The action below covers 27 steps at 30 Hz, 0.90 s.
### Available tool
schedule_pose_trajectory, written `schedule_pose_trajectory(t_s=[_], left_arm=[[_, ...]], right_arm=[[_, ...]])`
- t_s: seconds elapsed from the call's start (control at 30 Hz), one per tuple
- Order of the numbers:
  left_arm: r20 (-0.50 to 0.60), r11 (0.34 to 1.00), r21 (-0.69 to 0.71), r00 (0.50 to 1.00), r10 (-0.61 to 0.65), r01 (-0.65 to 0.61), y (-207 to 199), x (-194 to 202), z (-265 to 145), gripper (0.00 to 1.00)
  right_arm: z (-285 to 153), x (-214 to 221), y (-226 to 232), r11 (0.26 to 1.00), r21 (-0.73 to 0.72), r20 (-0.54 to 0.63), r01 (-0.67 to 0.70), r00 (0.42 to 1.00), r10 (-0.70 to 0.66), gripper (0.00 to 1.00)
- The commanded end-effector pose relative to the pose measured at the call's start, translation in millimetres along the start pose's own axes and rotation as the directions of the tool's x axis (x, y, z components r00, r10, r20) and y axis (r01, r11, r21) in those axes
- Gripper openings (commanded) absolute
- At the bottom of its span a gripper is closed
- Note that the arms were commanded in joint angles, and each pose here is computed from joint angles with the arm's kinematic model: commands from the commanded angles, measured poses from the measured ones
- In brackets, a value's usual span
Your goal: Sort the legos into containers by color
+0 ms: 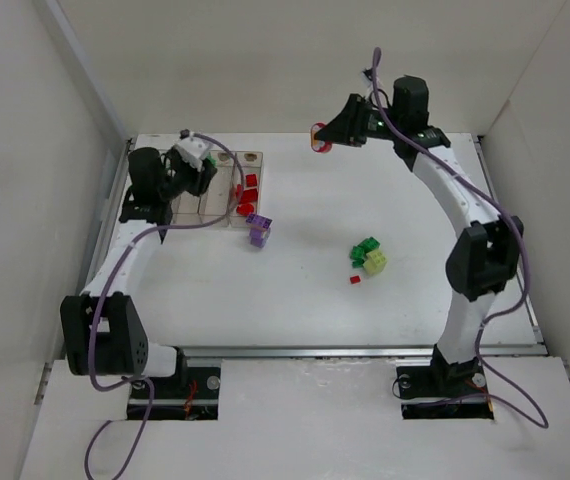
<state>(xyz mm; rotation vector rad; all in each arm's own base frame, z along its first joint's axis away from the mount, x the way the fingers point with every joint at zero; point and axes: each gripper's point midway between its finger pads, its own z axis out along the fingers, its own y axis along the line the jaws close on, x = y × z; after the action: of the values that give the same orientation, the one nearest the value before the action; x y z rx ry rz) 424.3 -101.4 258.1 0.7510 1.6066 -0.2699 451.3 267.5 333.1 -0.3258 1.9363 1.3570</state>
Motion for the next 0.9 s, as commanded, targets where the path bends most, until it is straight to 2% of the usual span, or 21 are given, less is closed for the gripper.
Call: schedule_pose_trajectory(t_s=[0.0, 0.03, 0.07, 0.1, 0.13, 0.2, 0.27, 0.3, 0.33, 0.4, 0.43, 0.57, 0.7, 0.8, 0.87], left_arm=[[-0.037, 0.962, -0.241, 0.99, -0.137, 0.124, 72.2, 17.0, -10.3, 0.0], [-0.062, 0.922, -0.366, 0.985, -0.159, 0.125, 99.5, 29.5, -17.0, 0.0], [-0.052, 0.892, -0.437, 0.987, -0.149, 0.111, 120.6, 30.5, -20.8, 0.0], [-0.098, 0.866, -0.493, 0.984, -0.149, 0.082, 140.1, 53.6, -24.6, 0.0], [-0.111, 0.831, -0.553, 0.984, -0.138, 0.054, 158.5, 56.3, -29.8, 0.0], [-0.16, 0.816, -0.578, 0.976, -0.149, 0.029, 174.7, 81.4, -25.8, 0.0], [-0.165, 0.778, -0.628, 0.973, -0.158, 0.02, 199.8, 87.0, -30.0, 0.02], [-0.193, 0.771, -0.637, 0.963, -0.189, 0.023, 207.1, 109.3, -26.5, 0.02], [-0.199, 0.772, -0.635, 0.961, -0.194, 0.025, 209.8, 114.3, -22.1, 0.02], [-0.212, 0.743, -0.669, 0.954, -0.21, 0.015, 224.7, 124.0, -22.9, 0.02], [-0.228, 0.748, -0.664, 0.947, -0.225, 0.018, 225.4, 137.6, -16.7, 0.02], [-0.261, 0.766, -0.643, 0.94, -0.22, 0.001, 229.9, 147.4, -7.1, 0.05], [-0.275, 0.857, -0.514, 0.94, -0.202, 0.034, 207.4, 152.3, 10.2, 0.22], [-0.284, 0.869, -0.492, 0.932, -0.225, 0.06, 199.8, 160.1, 13.2, 0.25], [-0.293, 0.875, -0.479, 0.927, -0.235, 0.07, 193.6, 167.1, 13.4, 0.31]], right_arm=[[40.2, -13.9, -14.0, 1.0, -0.015, 0.022, -0.01, 1.0, 0.011, 0.0], [50.6, -14.0, -16.5, 1.0, -0.015, 0.022, -0.007, 1.0, 0.007, 0.0], [59.2, -17.5, -21.6, 1.0, 0.003, 0.038, -0.012, 0.999, 0.012, 0.0], [74.0, -19.4, -24.6, 1.0, 0.005, 0.045, -0.002, 0.999, 0.002, 0.0], [82.1, -20.7, -28.9, 1.0, 0.016, 0.055, 0.001, 0.998, -0.002, 0.0], [101.3, -28.3, -23.7, 0.999, 0.027, 0.092, 0.028, 0.995, -0.031, 0.0], [128.7, -15.2, -42.2, 0.999, 0.039, 0.077, 0.018, 0.997, -0.021, 0.0], [148.0, -11.0, -45.0, 0.999, 0.036, 0.084, 0.018, 0.996, -0.021, 0.0], [149.2, -20.3, -28.5, 0.999, 0.018, 0.109, 0.045, 0.993, -0.047, 0.0], [178.2, -4.6, -45.1, 0.999, 0.048, 0.118, 0.021, 0.993, -0.027, 0.0], [183.8, -7.6, -43.1, 0.998, 0.049, 0.14, 0.033, 0.989, -0.039, 0.0], [203.8, 1.6, -64.1, 0.996, 0.089, 0.192, 0.012, 0.981, -0.029, 0.0], [211.5, 14.0, -73.7, 0.994, 0.106, 0.185, 0.001, 0.983, -0.021, 0.0], [219.6, 28.0, -82.0, 0.994, 0.113, 0.163, -0.008, 0.987, -0.01, 0.0], [225.5, 37.8, -83.1, 0.994, 0.112, 0.147, -0.012, 0.989, -0.005, 0.0]])
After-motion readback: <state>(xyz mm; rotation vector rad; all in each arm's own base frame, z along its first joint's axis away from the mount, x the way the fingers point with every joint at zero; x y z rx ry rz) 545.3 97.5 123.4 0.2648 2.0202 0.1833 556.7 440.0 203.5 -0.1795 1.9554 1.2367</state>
